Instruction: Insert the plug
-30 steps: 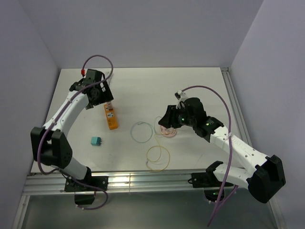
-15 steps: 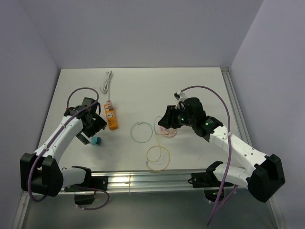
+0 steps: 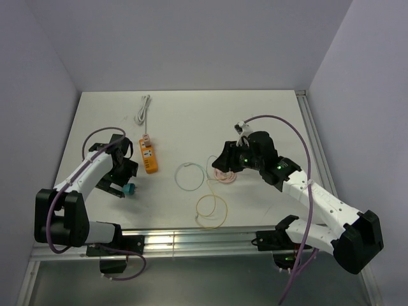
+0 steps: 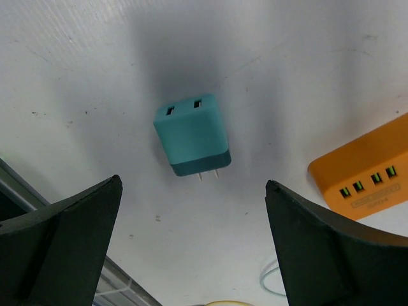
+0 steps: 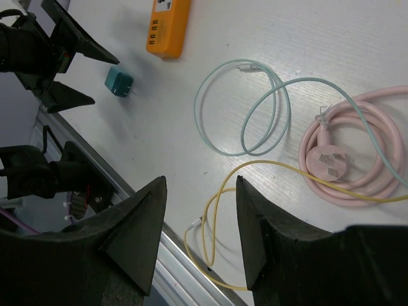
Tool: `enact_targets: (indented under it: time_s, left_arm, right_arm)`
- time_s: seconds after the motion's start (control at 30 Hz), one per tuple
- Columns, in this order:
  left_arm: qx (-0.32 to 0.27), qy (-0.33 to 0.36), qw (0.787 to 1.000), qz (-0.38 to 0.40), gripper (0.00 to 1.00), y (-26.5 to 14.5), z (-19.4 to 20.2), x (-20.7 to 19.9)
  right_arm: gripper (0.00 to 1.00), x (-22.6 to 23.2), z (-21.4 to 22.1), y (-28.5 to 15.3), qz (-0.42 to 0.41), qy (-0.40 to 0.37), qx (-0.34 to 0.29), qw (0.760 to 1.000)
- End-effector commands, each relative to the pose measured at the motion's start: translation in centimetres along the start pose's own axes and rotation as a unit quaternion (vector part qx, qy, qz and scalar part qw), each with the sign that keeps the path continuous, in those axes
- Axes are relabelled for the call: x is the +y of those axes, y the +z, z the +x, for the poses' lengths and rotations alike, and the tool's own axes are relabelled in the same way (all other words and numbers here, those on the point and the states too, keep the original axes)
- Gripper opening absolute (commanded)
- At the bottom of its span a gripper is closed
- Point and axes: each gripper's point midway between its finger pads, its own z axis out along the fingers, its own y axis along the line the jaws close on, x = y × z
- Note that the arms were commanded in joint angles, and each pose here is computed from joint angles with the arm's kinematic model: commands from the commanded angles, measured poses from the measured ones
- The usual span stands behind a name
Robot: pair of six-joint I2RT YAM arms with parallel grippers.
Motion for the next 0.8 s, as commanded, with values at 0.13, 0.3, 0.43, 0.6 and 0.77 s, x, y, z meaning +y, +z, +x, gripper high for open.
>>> enact_targets:
  time_s: [0.13,0.3,0.43,0.6,0.77]
  left_arm:
    - [0.016,-0.053,0.998,-0.017,0.97,2.2,0.3,0.1]
    - [0.001,-0.061,0.998,-0.025,0.91,3.6,-0.2,0.5]
    - [-0.002,-0.055,0.998,-0.016,0.80,3.8,-0.4,0.0]
    - [-0.021,-0.032,0.999,-0.024,0.41,4.0,-1.1,0.4]
    - [-0.018,-0.014,1.000,-0.002,0.06,3.7,-0.9,0.3]
  right_arm:
    - [0.55,0.3,-0.3,-0.6,-0.006,-0.009,-0.015,1.000]
    - [0.55,0.3,-0.2,-0.4,-0.010,-0.008,-0.011,1.000]
    - [0.55,0.2,-0.2,-0.4,-0.007,-0.007,-0.009,1.000]
    - [0.55,0.2,-0.3,-0.2,-0.005,-0.004,-0.010,1.000]
    - [0.54,0.2,-0.3,0.1,-0.004,-0.001,-0.007,1.000]
